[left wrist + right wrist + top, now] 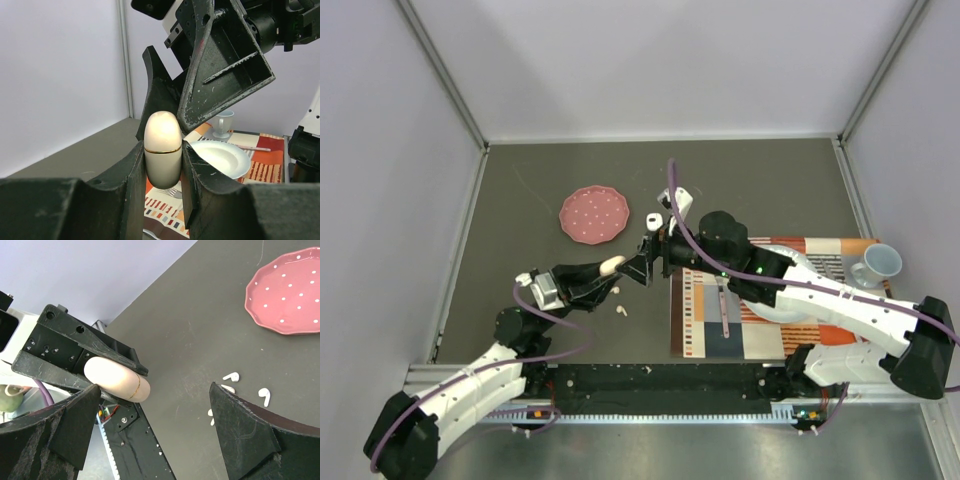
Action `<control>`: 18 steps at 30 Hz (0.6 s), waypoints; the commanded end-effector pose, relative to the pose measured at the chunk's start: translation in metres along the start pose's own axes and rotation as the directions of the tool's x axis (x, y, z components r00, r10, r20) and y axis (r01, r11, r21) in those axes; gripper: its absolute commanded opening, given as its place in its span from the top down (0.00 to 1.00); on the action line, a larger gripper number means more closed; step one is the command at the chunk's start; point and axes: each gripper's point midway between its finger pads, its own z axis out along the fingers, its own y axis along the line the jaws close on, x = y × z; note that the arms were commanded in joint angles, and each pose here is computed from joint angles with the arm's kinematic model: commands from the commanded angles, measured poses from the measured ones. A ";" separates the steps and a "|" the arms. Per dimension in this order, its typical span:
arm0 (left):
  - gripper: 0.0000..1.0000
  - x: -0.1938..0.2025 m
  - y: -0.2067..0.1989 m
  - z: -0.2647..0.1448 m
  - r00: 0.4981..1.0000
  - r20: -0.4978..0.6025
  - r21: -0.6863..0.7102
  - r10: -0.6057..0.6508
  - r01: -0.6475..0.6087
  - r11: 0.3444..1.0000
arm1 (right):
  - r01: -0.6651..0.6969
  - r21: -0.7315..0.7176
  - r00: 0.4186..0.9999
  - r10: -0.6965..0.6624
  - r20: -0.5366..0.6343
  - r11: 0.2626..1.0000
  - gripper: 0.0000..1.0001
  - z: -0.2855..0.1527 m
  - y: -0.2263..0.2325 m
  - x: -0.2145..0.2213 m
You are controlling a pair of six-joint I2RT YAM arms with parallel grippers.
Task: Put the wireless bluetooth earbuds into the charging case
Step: Open the charging case.
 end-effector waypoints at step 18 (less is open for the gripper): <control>1.00 -0.020 -0.026 0.000 0.997 0.069 0.140 0.030 -0.039 0.989 | 0.052 -0.016 0.994 -0.050 0.098 0.999 0.10 0.017 0.013 -0.040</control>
